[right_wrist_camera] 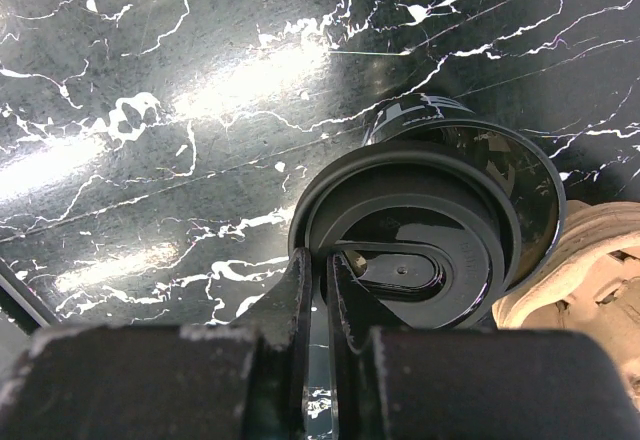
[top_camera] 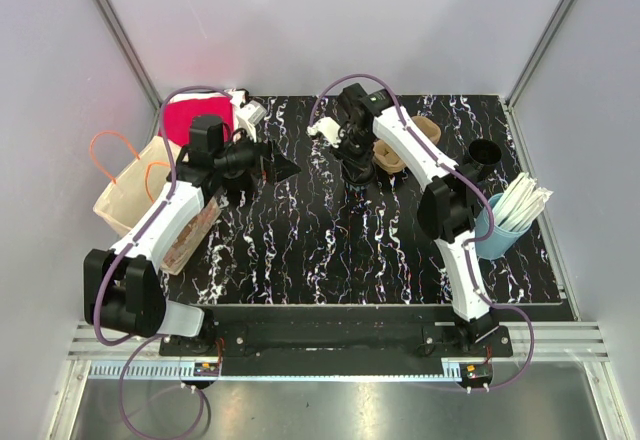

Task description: Pack the takeout coffee

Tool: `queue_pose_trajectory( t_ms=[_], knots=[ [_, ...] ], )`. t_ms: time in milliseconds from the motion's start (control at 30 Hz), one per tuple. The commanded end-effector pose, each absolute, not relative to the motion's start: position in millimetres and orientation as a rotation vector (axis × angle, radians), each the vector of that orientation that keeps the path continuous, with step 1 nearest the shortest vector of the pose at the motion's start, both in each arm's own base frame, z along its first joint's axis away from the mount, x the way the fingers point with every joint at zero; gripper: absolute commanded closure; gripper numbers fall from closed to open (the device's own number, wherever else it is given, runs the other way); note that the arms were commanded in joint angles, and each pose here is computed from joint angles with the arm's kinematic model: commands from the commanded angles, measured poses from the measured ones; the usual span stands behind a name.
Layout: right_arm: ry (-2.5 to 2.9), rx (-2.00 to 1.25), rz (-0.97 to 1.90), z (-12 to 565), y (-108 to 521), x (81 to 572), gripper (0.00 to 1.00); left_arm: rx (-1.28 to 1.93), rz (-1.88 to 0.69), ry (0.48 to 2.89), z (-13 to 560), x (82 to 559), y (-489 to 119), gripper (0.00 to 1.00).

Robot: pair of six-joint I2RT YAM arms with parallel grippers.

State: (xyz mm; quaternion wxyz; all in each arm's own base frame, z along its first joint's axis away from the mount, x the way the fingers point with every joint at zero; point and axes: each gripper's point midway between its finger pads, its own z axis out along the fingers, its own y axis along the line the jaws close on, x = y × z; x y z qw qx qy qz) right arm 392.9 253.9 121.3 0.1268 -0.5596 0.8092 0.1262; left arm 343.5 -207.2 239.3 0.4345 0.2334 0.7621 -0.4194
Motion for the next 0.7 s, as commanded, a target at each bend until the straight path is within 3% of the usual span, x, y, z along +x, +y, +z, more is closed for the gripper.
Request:
queue_pose_trajectory(
  t_ms=[0, 667],
  knots=[
    [2.422, -1.67, 0.335, 127.7, 238.8, 374.0, 1.0, 0.614, -1.061, 1.832, 254.0, 347.7, -211.9, 0.01],
    [2.347, -1.597, 0.309, 140.9, 251.5, 397.8, 1.0, 0.615, -1.063, 1.834, 252.2, 348.3, -212.1, 0.01]
  ],
)
